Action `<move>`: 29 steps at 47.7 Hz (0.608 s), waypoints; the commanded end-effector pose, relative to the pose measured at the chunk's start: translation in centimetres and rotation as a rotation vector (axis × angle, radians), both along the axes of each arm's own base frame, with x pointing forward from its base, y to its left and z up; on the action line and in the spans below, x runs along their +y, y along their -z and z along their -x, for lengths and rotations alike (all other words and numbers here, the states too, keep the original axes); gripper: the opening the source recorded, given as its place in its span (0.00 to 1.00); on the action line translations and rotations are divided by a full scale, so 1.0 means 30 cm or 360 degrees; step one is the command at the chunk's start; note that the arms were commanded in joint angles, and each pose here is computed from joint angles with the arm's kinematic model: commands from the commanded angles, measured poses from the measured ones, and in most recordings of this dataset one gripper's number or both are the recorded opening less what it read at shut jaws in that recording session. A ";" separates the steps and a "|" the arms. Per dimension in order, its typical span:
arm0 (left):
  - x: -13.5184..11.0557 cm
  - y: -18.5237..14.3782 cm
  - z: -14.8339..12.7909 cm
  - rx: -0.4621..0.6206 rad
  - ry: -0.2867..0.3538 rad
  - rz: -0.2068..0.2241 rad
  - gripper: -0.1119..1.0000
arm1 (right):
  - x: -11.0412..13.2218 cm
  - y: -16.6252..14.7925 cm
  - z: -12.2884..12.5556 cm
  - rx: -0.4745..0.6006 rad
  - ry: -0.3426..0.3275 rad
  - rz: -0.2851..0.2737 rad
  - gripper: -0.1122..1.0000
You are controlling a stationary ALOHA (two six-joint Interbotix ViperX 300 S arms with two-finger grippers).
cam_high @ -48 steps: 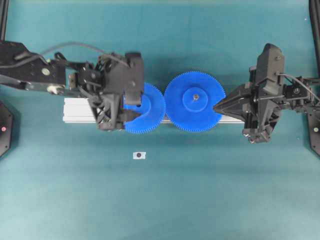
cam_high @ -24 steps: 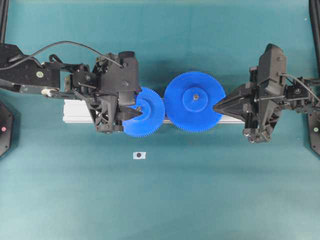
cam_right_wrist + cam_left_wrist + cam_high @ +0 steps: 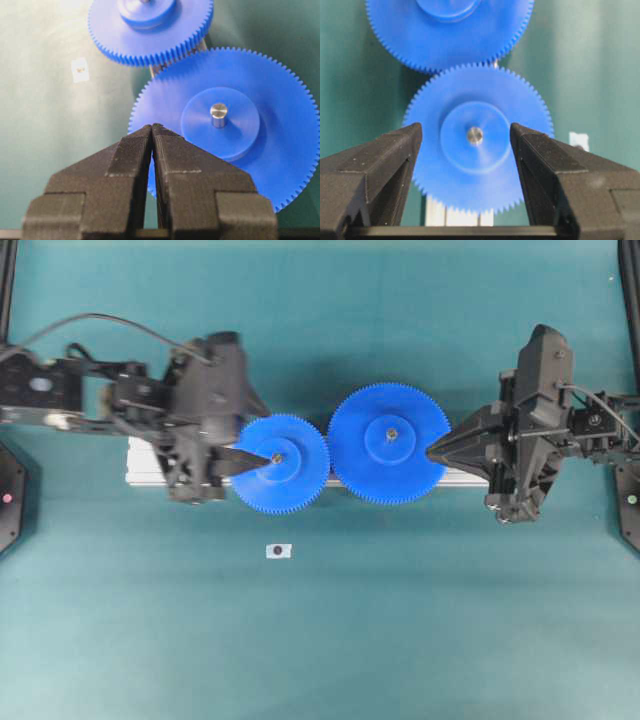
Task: Insert the small gear onto the shaft.
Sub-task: 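Lower the gear down onto the shaft with the left gripper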
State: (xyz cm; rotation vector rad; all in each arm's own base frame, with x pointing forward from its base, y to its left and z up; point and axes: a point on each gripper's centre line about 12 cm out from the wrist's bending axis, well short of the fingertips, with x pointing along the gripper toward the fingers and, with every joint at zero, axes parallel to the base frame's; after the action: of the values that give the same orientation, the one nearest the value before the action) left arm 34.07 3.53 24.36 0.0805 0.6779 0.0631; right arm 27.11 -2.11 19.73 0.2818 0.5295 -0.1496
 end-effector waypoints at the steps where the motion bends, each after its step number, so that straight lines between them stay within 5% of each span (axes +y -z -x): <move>1: -0.006 -0.037 0.023 -0.0063 0.0006 -0.0008 0.71 | -0.008 -0.014 -0.007 -0.0030 0.0022 -0.0012 0.21; 20: -0.011 -0.021 0.066 -0.0187 0.0007 -0.0015 0.71 | -0.022 -0.012 -0.007 -0.0030 0.0047 -0.0011 0.21; 29: -0.014 0.056 0.096 -0.0105 0.0007 -0.0007 0.71 | -0.022 -0.012 -0.007 -0.0033 0.0047 -0.0011 0.21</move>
State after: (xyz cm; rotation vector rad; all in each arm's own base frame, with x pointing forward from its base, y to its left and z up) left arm 31.31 3.17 22.80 0.0828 0.6196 0.0637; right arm 27.13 -2.66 19.61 0.2871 0.5283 -0.1694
